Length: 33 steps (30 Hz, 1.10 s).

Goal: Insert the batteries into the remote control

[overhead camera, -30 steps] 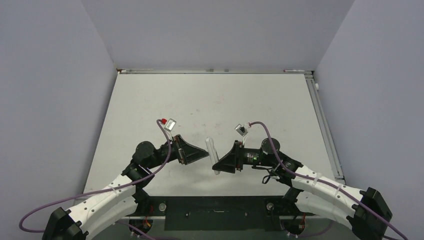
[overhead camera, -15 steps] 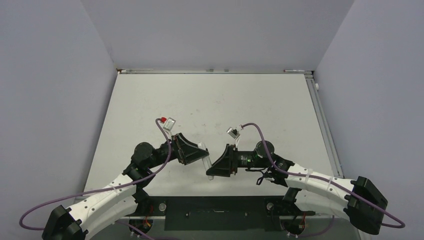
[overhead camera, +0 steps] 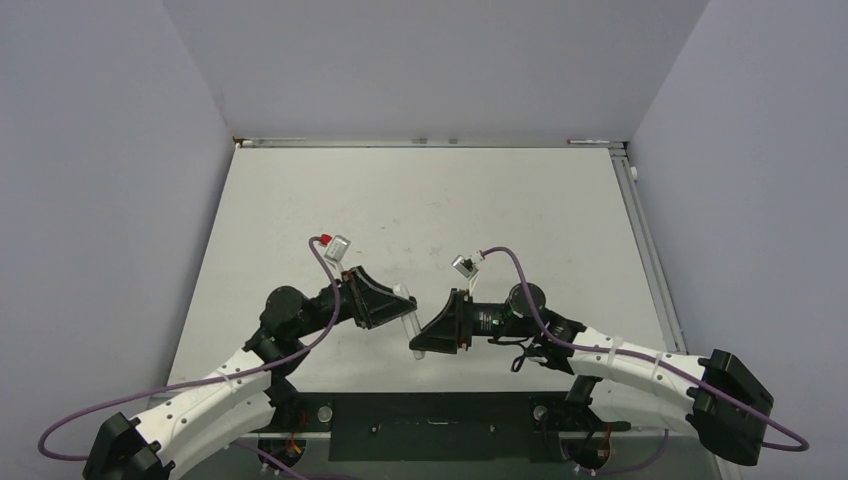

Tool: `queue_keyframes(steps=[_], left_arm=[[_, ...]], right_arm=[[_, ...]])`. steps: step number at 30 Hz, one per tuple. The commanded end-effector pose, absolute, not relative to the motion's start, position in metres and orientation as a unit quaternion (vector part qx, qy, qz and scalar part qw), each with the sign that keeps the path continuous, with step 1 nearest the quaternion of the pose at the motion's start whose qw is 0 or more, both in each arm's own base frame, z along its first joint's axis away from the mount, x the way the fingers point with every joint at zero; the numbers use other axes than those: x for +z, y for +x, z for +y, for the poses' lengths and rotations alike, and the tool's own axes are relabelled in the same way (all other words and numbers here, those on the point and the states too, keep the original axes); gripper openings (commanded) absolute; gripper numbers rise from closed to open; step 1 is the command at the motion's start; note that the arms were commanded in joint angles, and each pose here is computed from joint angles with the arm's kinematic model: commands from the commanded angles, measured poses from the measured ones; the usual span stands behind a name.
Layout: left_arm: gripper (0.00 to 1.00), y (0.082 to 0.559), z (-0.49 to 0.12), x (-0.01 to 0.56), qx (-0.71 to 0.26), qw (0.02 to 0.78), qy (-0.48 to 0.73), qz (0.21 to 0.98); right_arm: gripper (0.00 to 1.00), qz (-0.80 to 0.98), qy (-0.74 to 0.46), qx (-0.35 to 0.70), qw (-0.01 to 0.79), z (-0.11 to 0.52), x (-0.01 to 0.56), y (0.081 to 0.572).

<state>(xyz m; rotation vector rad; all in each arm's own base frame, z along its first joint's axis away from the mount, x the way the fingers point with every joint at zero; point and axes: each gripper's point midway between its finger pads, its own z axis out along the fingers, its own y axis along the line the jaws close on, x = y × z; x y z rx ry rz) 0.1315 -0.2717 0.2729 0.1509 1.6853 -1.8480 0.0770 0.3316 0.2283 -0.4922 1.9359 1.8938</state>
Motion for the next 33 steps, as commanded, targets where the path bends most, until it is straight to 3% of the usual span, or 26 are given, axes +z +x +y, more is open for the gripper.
queue_keyframes(steps=[1, 6, 9, 18, 33], left_arm=[[0.00, 0.139, -0.272, 0.286, -0.692, 0.330, 0.047, 0.640], [0.00, 0.153, -0.271, 0.273, -0.653, 0.335, 0.020, 0.679], [0.00, 0.165, -0.269, 0.255, -0.606, 0.339, -0.004, 0.719], [0.00, 0.194, -0.273, 0.181, -0.465, 0.301, -0.076, 0.829], [0.02, 0.230, -0.304, 0.118, -0.252, 0.285, -0.093, 0.920]], right_arm=[[0.22, 0.675, -0.191, 0.670, 0.241, 0.332, 0.240, 0.084], [0.60, 0.721, -0.195, 0.606, 0.274, 0.319, 0.220, 0.095], [0.71, 0.762, -0.181, 0.539, 0.310, 0.301, 0.206, 0.109], [0.78, 0.836, -0.129, 0.357, 0.395, 0.231, 0.188, 0.145], [0.77, 0.884, -0.067, 0.242, 0.393, 0.179, 0.160, 0.151]])
